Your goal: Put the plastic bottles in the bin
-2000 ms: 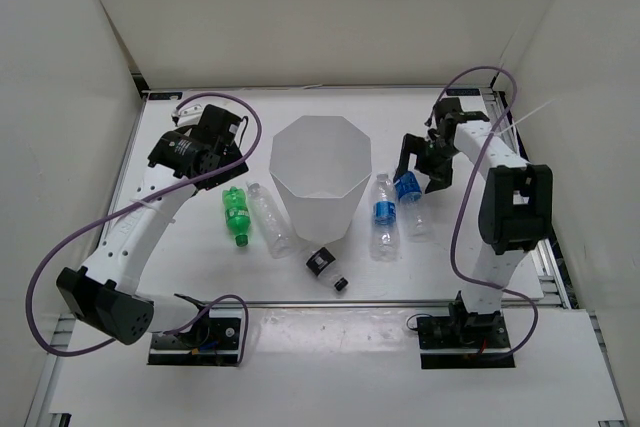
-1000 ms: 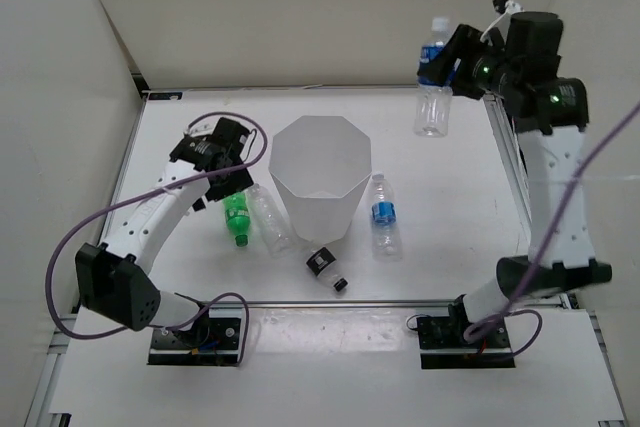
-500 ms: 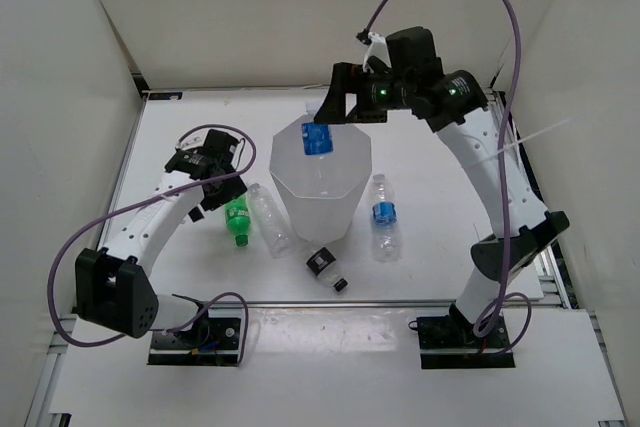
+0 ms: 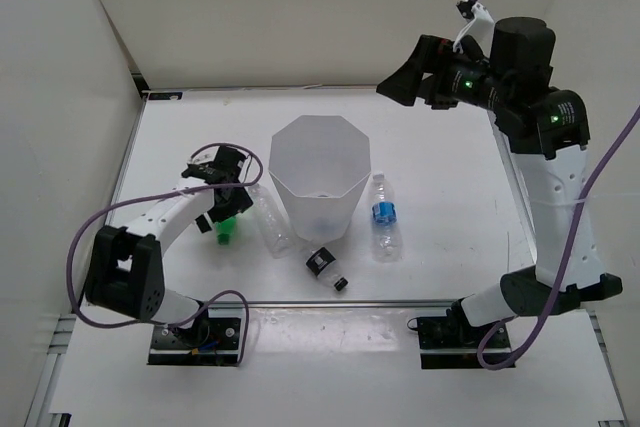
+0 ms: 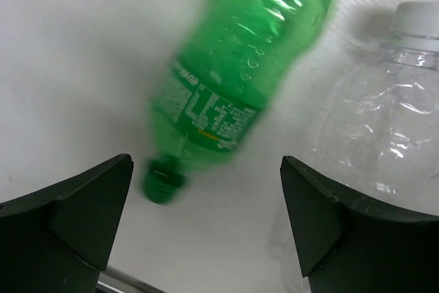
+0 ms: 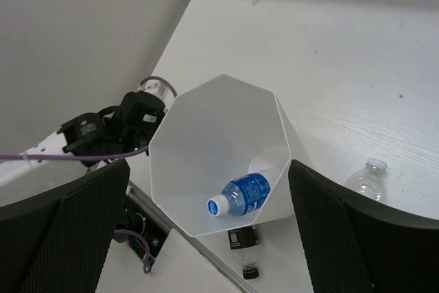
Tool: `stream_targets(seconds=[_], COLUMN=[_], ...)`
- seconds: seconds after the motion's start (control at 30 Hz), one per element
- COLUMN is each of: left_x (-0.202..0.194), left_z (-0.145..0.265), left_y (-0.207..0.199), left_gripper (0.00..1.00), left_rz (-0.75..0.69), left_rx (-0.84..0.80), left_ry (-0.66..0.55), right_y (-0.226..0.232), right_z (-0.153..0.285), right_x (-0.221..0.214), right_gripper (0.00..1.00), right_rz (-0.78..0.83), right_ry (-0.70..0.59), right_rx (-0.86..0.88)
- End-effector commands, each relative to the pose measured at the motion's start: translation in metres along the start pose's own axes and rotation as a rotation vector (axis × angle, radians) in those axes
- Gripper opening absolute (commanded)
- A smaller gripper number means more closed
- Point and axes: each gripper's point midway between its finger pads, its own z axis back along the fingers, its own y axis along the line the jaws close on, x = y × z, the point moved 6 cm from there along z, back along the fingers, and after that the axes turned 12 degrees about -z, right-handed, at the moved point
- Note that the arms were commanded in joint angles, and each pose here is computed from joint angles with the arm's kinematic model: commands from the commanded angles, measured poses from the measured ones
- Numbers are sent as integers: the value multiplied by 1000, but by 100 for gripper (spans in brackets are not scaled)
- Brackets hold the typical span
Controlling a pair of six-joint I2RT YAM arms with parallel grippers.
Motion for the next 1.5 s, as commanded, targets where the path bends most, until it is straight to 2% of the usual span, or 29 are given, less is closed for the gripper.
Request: stream_targets(seconds=[0.0, 0.23, 0.4, 0.53, 0.63, 0.77, 0.83, 0.9, 0.93, 1.0, 1.03, 1.1, 1.27, 1.37, 1.47], left_x=[7, 17, 22, 40, 61, 101, 118, 128, 138, 144, 156, 162, 197, 218, 230], left_z=[-19, -35, -40, -17, 11, 56, 62, 63, 57, 43, 34, 13, -19, -42, -62], left_y=[-7, -26, -22, -20, -17, -4, 9, 18, 34, 38, 51, 55, 69, 62, 52], left_gripper=[100, 99, 94, 97, 99, 99, 99, 99, 99, 99, 99, 99, 99, 99, 99], left_rz=[-28, -59, -54, -33, 51, 267, 467, 618, 768, 909, 1037, 1119, 1333, 1365, 1373], left_rx=[-5, -32, -7, -15, 7, 57, 83, 84, 92, 50, 43, 41, 122, 103, 92], left_ry=[-26, -8, -5, -60, -99, -178, -173, -122, -101, -1, 15, 77, 74, 54, 95], right_y=[-6, -3, -10, -14, -18, -21, -20, -20, -22, -24, -22, -22, -23, -21, -24], right_z=[-3, 7, 5, 2, -3, -7, -7, -10, -14, -19, -18, -19, -17, -11, -11], right_x=[-7, -4, -4, -7, -10, -13, -13, -15, -16, -19, -20, -23, -32, -40, -45], right_gripper=[100, 100, 100, 100, 100, 100, 100, 100, 100, 100, 100, 100, 100, 100, 100], right_rz=[-15, -20, -26, -36, -44, -45, -35, -42, -40, -50, -52, -50, -69, -82, -92], right_ry=[68, 66, 72, 88, 105, 129, 136, 159, 173, 196, 208, 226, 266, 295, 321], right_rx=[13, 25, 11, 0, 0, 8, 19, 39, 43, 51, 70, 85, 107, 126, 121])
